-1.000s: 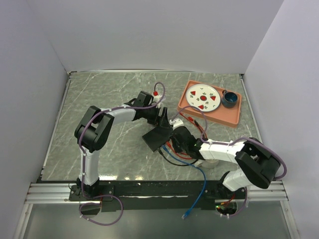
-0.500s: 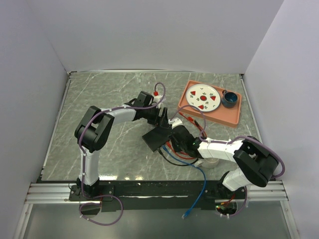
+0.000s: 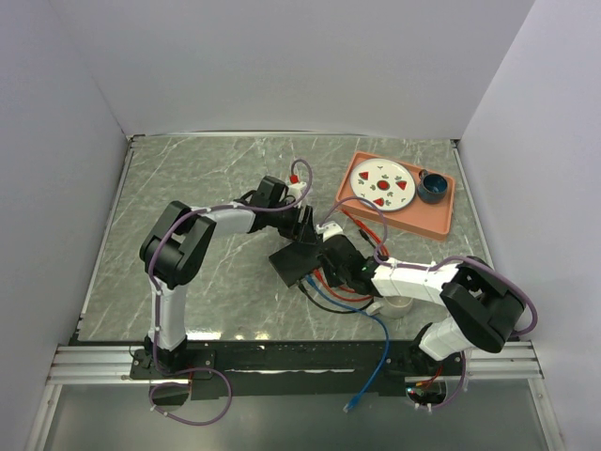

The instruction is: Insert the plug into the switch port

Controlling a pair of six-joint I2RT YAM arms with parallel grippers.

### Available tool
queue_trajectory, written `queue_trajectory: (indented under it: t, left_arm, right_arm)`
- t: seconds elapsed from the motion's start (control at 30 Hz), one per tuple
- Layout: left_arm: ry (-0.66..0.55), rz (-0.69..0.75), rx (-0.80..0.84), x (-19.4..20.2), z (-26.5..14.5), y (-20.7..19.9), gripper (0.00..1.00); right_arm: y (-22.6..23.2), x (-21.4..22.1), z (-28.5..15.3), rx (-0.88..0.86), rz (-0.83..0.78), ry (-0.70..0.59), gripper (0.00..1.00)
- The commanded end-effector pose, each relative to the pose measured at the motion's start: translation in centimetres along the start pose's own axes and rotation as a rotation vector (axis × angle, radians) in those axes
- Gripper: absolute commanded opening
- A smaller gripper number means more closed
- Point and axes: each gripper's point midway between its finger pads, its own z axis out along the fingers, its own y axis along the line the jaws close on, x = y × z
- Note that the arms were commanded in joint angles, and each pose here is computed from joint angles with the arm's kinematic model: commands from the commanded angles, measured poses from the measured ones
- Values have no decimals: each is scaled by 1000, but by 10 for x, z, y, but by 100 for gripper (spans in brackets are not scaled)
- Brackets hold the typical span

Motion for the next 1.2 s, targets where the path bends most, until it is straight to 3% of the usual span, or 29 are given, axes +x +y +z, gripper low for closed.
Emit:
queue_trajectory:
  t: [0.0,0.4,1.17]
  left_arm:
    - [167,-74,104,59,5,-32,66]
    - [187,-89,142,78,2,-45,60]
    - [215,-73,226,102,-2,-88,52]
  right_arm:
    - [11,-59,-4,-9,46,-174,0]
    - [12,-73,1,7,43,-208,0]
    - [23,-142,-7,-7,20,-361,0]
